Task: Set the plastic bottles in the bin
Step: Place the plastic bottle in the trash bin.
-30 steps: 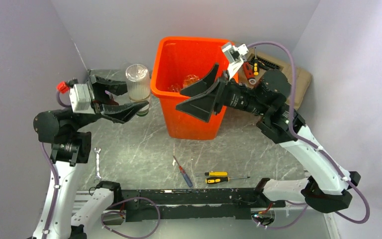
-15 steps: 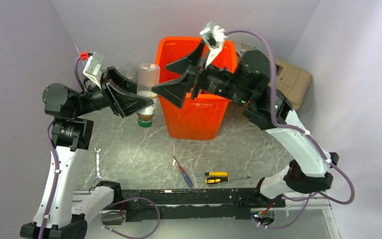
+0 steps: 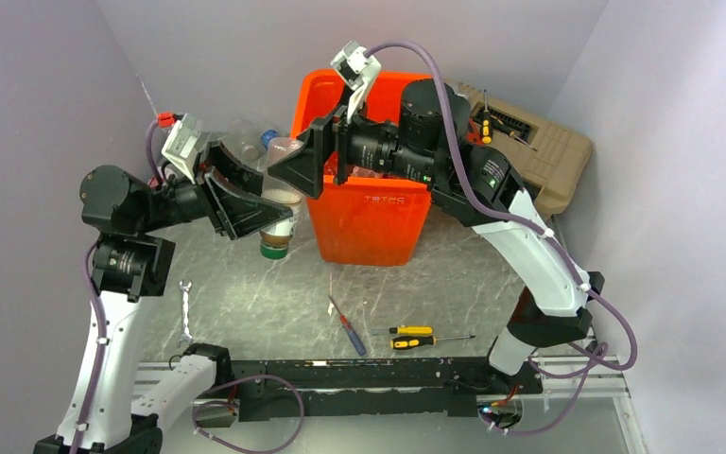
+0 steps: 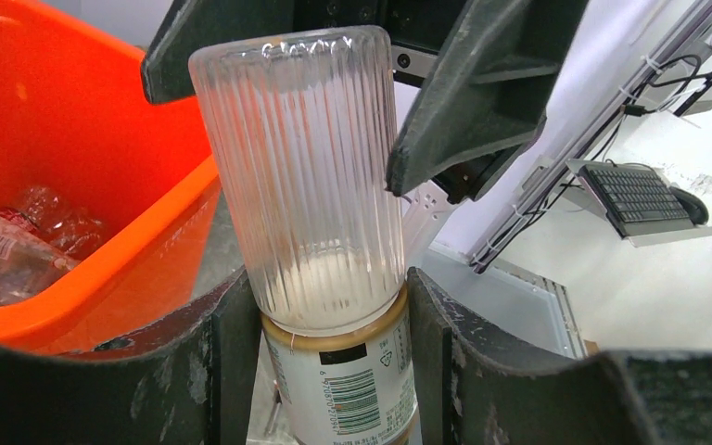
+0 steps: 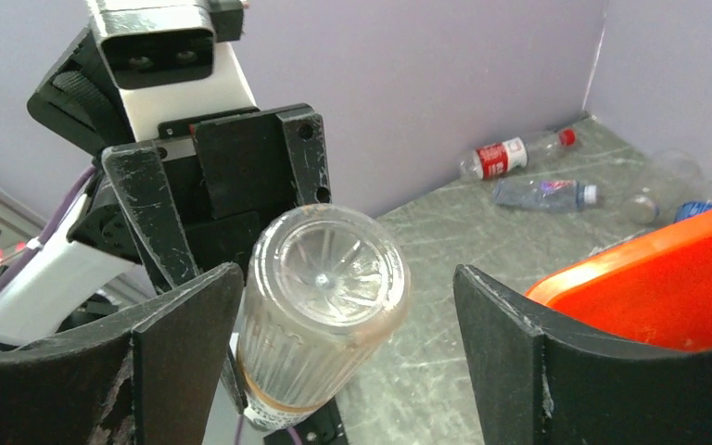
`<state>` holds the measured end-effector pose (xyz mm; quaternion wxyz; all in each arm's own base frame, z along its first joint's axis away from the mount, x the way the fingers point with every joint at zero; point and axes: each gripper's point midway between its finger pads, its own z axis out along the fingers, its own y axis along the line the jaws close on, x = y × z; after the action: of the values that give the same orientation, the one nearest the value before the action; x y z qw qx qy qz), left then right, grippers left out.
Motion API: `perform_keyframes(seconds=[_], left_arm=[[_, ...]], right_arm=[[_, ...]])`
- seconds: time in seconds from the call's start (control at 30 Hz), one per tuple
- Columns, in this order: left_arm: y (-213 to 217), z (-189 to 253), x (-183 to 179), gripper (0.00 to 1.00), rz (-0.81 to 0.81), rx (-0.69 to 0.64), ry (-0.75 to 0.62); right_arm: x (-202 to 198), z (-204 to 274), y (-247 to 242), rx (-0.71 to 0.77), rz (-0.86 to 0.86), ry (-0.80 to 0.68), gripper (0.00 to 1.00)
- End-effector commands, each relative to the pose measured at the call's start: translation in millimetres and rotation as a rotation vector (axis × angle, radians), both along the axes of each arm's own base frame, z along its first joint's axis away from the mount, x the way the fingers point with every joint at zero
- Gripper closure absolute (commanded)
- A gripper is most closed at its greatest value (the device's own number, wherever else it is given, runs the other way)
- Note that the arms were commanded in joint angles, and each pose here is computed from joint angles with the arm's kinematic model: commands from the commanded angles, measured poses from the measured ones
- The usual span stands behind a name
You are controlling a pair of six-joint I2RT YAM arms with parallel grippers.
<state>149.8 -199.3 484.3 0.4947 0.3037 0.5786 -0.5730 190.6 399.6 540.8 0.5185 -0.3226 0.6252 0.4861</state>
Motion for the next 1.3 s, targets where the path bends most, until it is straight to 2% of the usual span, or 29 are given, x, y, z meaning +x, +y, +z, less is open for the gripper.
perform_keyframes(seconds=[0.0,0.07,0.23,0.4,0.5,0.67,0.73,0.83,0.87,0.9,0.93,0.97,1.0,1.03,1.07,1.17,1.23,1.27], left_arm=[[2,2,-13,1.00,0.000,0.011,-0.110],[2,1,-13,1.00,0.004,0.015,-0.126],[2,-2,-11,1.00,0.012,0.027,-0.147],[2,-4,-9,1.00,0.025,0.037,-0.159],[2,-6,-8,1.00,0.030,0.040,-0.153],[2,-8,-6,1.00,0.035,0.041,-0.149],[2,-9,-6,1.00,0.036,0.042,-0.147],[2,-10,-5,1.00,0.043,0.042,-0.142],[3,-10,-4,0.91,0.048,0.039,-0.137],[3,-10,-4,0.77,0.052,0.037,-0.136],[3,-9,-5,0.60,0.055,0.032,-0.142],[4,-6,-4,0.37,0.071,0.021,-0.149],[6,-2,-5,0.19,0.099,0.006,-0.163],[9,3,-3,0.06,0.141,-0.014,-0.175],[12,8,-3,0.01,0.182,-0.040,-0.190],[25,26,3,0.00,0.314,-0.168,-0.218],[34,38,4,0.01,0.357,-0.312,-0.192],[38,54,-3,0.00,0.346,-0.415,-0.238]], right_arm=[[-14,9,-7,0.023,0.036,0.061,0.16],[-20,6,-5,0.020,0.083,0.102,0.20],[-28,-2,-2,0.012,0.187,0.211,0.21],[-28,-13,3,0.006,0.261,0.315,0.26],[-32,-14,7,0.015,0.299,0.336,0.23],[-30,-14,14,0.023,0.315,0.356,0.25],[-28,-17,16,0.016,0.312,0.364,0.31],[-26,-17,16,0.028,0.298,0.348,0.46],[-28,-11,12,0.047,0.296,0.327,0.52],[-28,-8,9,0.062,0.288,0.308,0.55],[-29,-1,2,0.086,0.274,0.279,0.58],[-31,6,-3,0.115,0.264,0.242,0.59],[-32,5,-9,0.133,0.251,0.214,0.61],[-33,8,-18,0.168,0.228,0.171,0.63],[-37,25,-31,0.251,0.207,0.093,0.64],[-47,43,-75,0.445,0.113,-0.064,0.67],[-54,47,-103,0.594,0.068,-0.128,0.69],[-54,50,-119,0.675,0.025,-0.150,0.69]])
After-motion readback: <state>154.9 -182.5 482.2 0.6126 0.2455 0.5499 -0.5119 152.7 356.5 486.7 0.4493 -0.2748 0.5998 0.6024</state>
